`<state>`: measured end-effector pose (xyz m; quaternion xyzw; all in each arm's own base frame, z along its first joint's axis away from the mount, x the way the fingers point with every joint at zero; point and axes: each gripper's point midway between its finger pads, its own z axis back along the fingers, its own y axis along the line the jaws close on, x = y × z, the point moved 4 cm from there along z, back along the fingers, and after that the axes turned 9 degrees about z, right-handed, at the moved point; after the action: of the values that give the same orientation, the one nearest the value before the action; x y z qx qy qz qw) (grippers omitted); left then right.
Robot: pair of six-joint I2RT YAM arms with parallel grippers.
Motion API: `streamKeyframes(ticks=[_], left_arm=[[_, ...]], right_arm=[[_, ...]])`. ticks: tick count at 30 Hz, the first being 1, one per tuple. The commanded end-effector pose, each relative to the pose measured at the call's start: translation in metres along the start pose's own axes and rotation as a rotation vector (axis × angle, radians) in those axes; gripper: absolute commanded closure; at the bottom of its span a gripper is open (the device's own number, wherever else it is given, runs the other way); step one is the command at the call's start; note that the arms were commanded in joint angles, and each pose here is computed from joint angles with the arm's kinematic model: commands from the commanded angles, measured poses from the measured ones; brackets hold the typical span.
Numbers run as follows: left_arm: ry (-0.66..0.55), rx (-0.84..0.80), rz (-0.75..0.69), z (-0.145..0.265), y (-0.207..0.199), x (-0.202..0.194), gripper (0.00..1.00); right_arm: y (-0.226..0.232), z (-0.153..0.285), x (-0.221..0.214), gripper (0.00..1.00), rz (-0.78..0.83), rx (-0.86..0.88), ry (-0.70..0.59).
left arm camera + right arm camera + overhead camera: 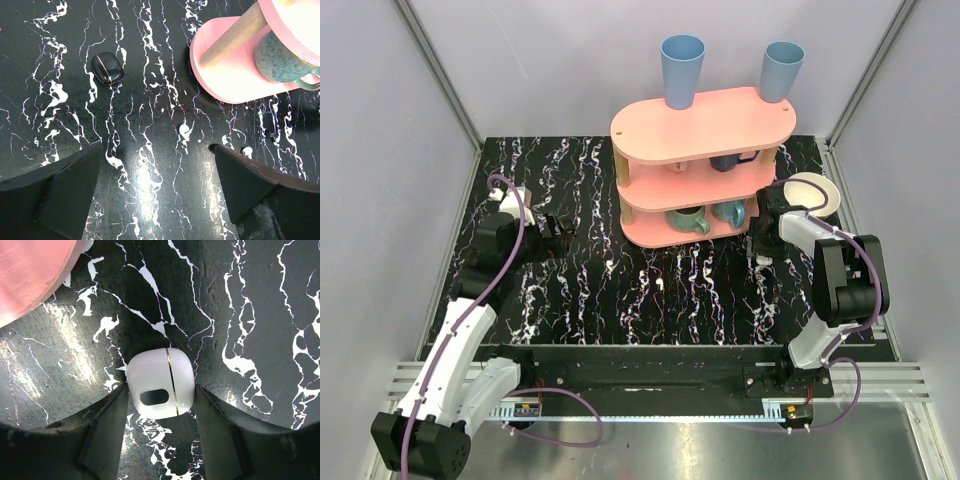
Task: Insert the wireless bluetooth earbuds into the charging case
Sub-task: Pick up the charging case from the center of the board.
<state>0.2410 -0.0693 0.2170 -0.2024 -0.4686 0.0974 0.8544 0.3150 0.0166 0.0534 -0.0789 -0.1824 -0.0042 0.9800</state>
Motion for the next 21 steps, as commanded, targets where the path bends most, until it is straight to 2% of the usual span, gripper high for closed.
streamKeyframes(ticks=[1,2,3,7,9,14,16,21], left_arm=[[-0.033,-0.044,0.01,0.001,-0.007,0.01,0.01],[-0.031,-0.053,0.008,0.001,-0.008,0.01,0.01],[-0.026,-0.061,0.008,0.0,-0.009,0.009,0.01],[-0.007,-0.108,0.003,-0.001,-0.015,0.007,0.01],[-0.002,-0.142,0.001,-0.001,-0.02,0.007,0.01],[0.074,-0.3,-0.01,-0.001,-0.04,-0.002,0.01],[0.109,-0.328,-0.001,-0.003,-0.043,-0.005,0.01],[0.11,-0.383,-0.023,0.003,-0.051,-0.002,0.01]], right_arm=[[0.003,0.013,0.01,0.41,0.02,-0.007,-0.058],[0.003,0.014,0.01,0.43,0.019,-0.002,-0.059],[0.003,0.015,0.01,0.49,0.019,-0.002,-0.066],[0.01,0.053,0.01,0.69,0.033,0.036,-0.192],[0.023,0.075,0.01,0.7,0.072,0.105,-0.259],[0.06,0.168,0.006,0.74,0.198,0.398,-0.549],[0.062,0.194,0.005,0.74,0.188,0.457,-0.629],[0.065,0.223,-0.006,0.75,0.256,0.547,-0.638]])
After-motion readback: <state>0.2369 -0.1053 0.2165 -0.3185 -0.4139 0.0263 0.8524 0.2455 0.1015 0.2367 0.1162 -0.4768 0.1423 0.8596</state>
